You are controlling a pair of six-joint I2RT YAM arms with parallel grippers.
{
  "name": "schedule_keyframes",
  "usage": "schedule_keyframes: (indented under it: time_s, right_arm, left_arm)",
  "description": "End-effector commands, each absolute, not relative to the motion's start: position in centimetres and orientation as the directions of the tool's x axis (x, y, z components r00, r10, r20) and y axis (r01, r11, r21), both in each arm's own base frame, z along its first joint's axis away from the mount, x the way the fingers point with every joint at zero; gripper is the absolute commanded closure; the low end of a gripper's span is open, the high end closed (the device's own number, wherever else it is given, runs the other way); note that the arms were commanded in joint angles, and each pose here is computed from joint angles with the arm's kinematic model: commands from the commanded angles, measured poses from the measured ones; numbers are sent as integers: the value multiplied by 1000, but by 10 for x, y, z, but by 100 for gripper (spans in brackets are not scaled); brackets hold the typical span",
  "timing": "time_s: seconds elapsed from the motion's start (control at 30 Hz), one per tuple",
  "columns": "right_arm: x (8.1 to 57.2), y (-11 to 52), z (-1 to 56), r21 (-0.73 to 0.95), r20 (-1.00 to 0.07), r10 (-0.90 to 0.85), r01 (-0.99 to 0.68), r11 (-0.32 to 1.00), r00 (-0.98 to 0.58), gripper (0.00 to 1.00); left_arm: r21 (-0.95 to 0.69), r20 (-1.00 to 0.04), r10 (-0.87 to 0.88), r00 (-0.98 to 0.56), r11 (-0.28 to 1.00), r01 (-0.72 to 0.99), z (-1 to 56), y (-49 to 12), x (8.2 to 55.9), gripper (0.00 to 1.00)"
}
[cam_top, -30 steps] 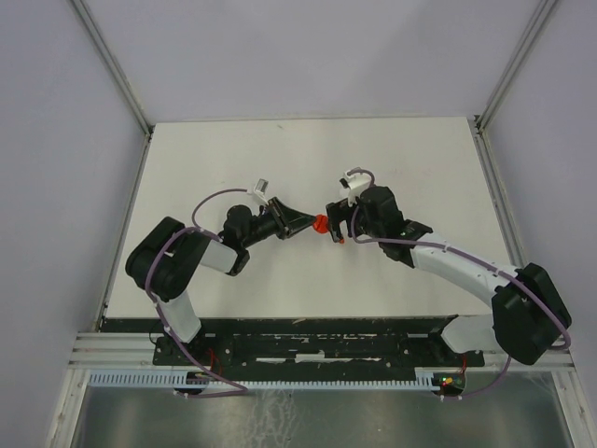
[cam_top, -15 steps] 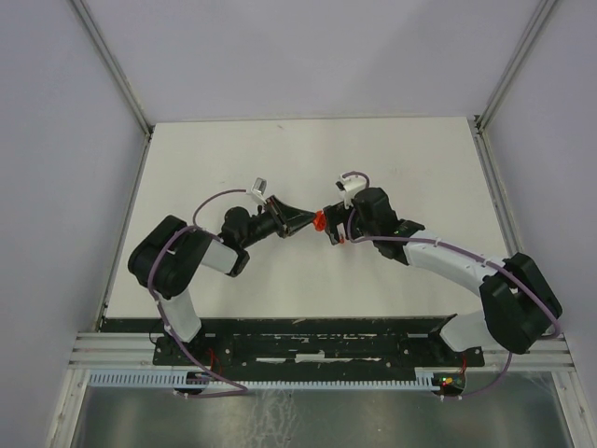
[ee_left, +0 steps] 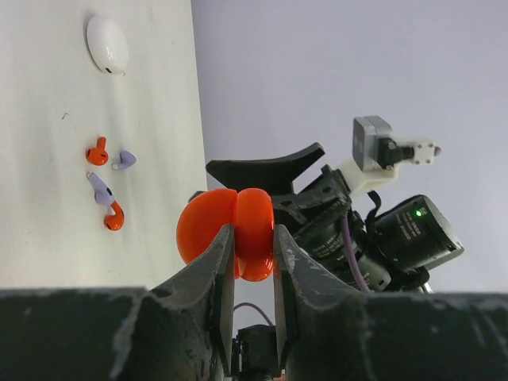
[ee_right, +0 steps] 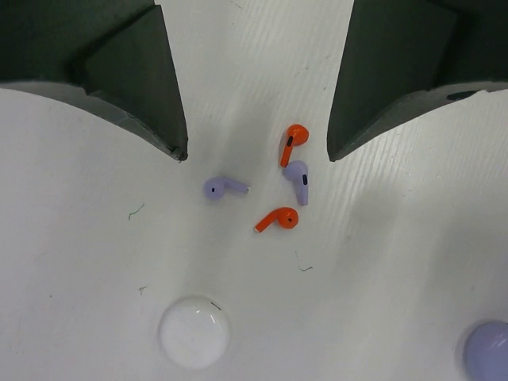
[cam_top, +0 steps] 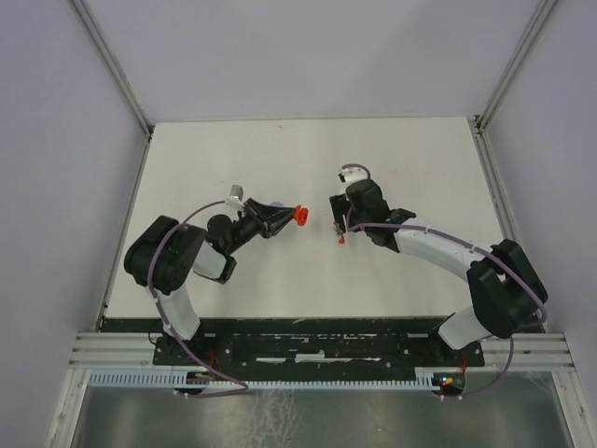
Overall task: Insert the wireless bluetooth earbuds into the charging case
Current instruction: Pick up the earbud from the center of the board.
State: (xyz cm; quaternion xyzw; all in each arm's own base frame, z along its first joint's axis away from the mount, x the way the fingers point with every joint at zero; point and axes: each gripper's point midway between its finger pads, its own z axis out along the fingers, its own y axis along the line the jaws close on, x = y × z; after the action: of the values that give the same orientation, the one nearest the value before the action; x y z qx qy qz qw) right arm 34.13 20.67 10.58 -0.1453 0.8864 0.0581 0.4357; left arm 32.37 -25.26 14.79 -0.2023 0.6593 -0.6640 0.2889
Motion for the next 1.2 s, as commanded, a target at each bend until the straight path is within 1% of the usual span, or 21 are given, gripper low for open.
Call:
schedule_keyframes:
  time_s: [0.0,0.17,0.23,0.43,0.6,0.83,1.03,1.17]
  right_arm:
    - [346,207,103,-41,-750,-224,-294,955,-623,25]
    - [339,213,93,-31,-685,-259,-328,944,-681,41]
    - [337,214,88,-28,-664,-264,-330,944,-700,44]
    - [336,220,68,-15,-604,-272,-331,943,-749,46]
    - [335,221,62,-20,-579,-283,-334,943,-764,46]
    - [337,208,60,-72,-572,-283,-297,952,-770,46]
    - [346,212,61,-45,-605,-255,-287,957,-754,46]
    - [353,214,55,-56,-597,-254,-277,959,-761,47]
  left_arm:
    - [-978,-121,-663,-738,-46,202,185,-247,317,97]
    - [-978,-117,-663,-740,-53,201,185,-247,318,97]
    - [-978,-112,-660,-743,-59,199,185,-247,318,97]
    - [-979,-103,-660,-744,-66,193,183,-244,317,97]
    - [-978,-106,-662,-742,-65,198,184,-242,318,97]
    - [-979,-104,-661,-743,-66,195,182,-240,317,97]
    - [-980,-101,-663,-742,-63,190,179,-239,317,97]
    - [-980,-94,-661,-745,-71,187,178,-239,318,97]
